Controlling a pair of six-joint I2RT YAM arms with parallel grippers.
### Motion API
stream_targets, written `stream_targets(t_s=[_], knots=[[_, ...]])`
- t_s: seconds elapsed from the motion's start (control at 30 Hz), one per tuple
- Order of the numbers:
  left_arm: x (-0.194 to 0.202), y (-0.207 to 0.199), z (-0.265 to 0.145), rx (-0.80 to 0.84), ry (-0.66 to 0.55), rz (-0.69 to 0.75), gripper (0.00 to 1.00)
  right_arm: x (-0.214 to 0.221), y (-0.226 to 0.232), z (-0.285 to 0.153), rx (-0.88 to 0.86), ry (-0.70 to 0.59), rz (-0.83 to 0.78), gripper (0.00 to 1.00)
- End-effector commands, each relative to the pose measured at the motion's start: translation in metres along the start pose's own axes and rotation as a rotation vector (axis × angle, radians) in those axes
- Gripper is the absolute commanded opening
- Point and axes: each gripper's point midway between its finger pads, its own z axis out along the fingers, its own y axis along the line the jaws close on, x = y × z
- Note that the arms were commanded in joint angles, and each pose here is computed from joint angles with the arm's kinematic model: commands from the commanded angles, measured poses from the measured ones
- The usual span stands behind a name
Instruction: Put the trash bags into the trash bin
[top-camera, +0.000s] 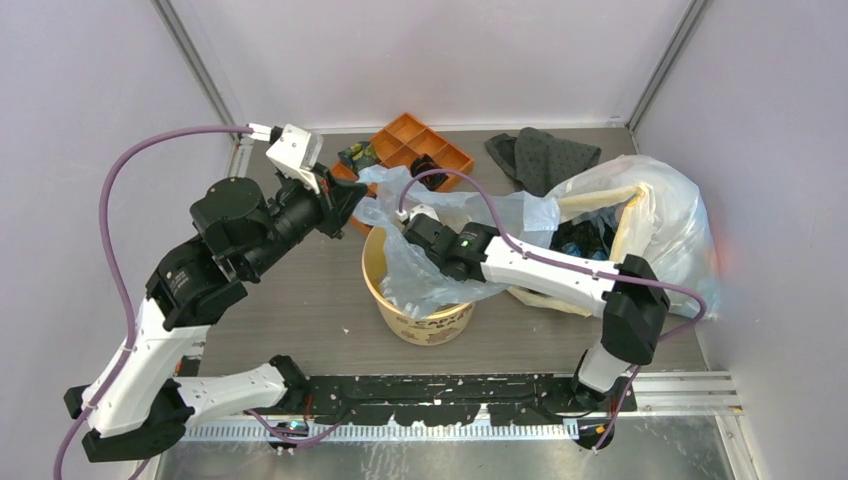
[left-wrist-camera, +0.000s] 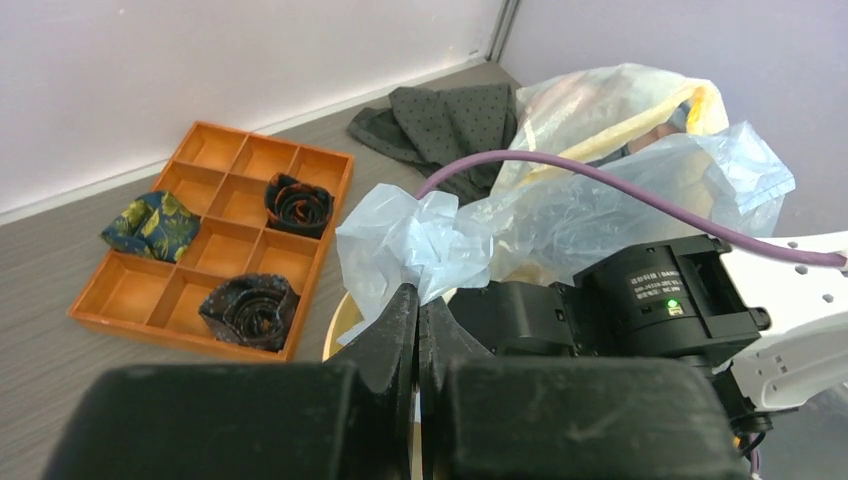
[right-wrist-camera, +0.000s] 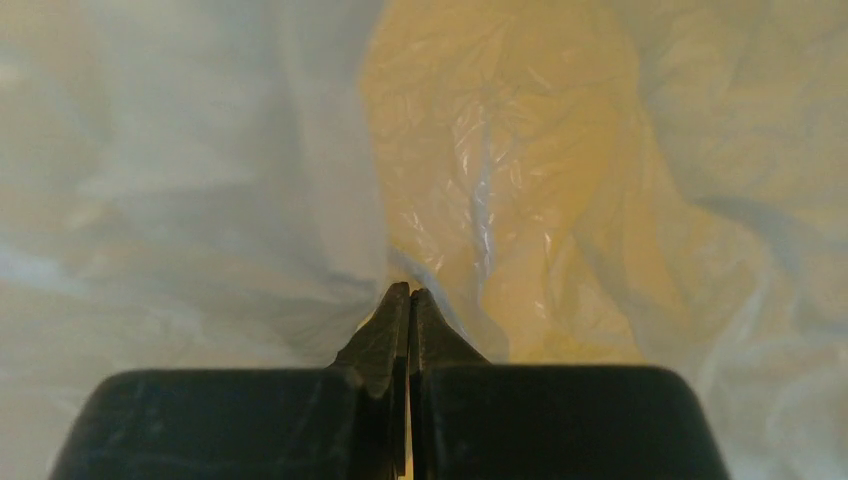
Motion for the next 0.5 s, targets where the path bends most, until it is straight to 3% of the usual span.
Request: stream_targets(t_s=[0.0,0.47], knots=[[0.003,0.004,-0.006,-0.012,-0.019,-0.022,0.01,-0.012,-0.024,0.009,0.163,-0.048,0.017,0.01],[0.077,0.041,-0.033,-0.177,0.122,-0.088,0.01,-0.011,-0.045,0.042,0.333,-0.107,0.008,0.01]])
